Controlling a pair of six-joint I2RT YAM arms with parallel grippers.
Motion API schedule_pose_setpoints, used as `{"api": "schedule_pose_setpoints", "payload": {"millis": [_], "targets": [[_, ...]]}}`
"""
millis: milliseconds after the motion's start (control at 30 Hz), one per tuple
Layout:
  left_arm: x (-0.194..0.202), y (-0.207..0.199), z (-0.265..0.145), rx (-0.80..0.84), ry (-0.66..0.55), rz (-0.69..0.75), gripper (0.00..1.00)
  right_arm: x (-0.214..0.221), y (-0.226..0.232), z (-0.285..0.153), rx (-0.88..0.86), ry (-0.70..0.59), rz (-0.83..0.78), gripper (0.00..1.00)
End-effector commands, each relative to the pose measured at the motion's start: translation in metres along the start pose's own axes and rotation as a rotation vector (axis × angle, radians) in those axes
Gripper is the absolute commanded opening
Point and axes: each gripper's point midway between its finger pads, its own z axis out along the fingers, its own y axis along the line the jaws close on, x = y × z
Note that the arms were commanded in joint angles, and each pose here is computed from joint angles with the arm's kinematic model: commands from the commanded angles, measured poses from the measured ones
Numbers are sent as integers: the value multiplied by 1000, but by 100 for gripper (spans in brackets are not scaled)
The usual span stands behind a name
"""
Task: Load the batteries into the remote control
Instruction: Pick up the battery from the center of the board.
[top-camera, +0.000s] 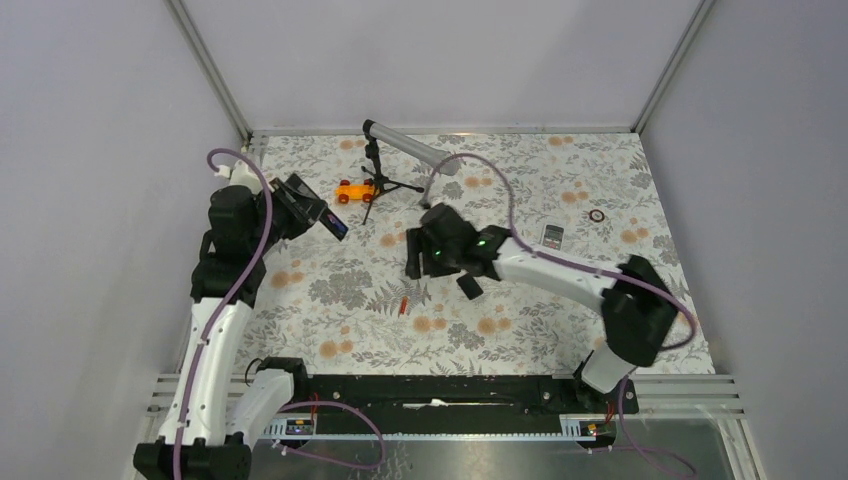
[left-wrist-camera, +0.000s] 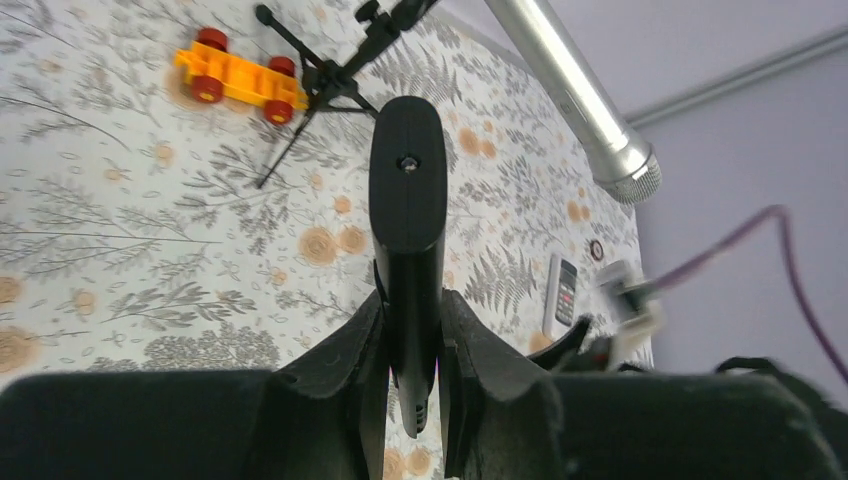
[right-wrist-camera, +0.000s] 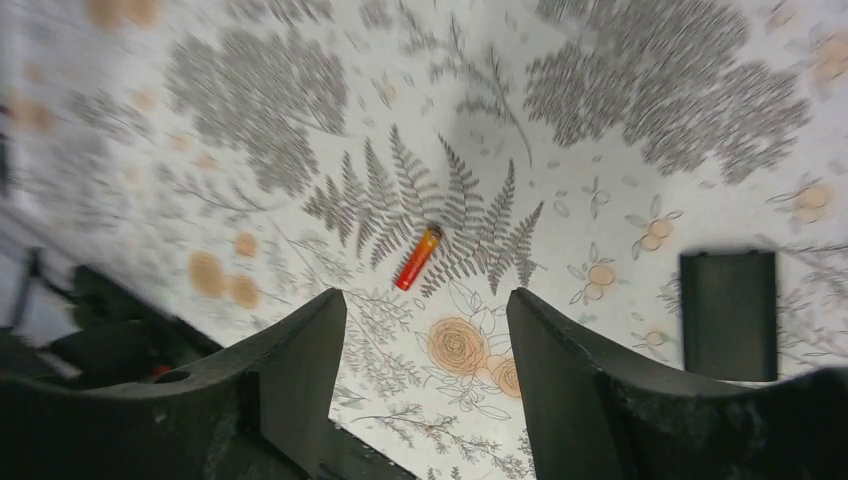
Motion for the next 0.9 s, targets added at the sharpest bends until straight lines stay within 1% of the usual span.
{"api": "schedule_pose_setpoints", "payload": {"millis": [0,100,233,300,367,433,467,533,600,700,867], "targets": [[-18,13,-14,-82,-121,38,0,43,-3,26,210,125,-100,69],[-16,13,-20,-88,-119,48,0,58,-2,41,262,173,-162,69],[-18,13,-28,-92,-140,62,0,73,4,53,219,205,-236,67],[-20,13,-30,-99,-151,67,0,79,6,56,189,227,-285,64],[-22,15,-32,-115,-161,68,0,80,10,58,153,243,-354,61],[-25,19,-33,-136,-175,67,0,74,10,59,138,231,-446,60],[-25,20,-32,-142,-176,65,0,69,9,61,138,219,-488,61],[-24,21,-30,-145,-168,57,0,59,2,67,189,198,-551,67],[-22,21,-27,-140,-158,51,0,56,-4,74,238,216,-586,70],[-23,19,-25,-133,-154,44,0,56,-8,84,291,246,-600,71],[-24,16,-23,-128,-147,37,0,62,-12,94,301,276,-609,70]]}}
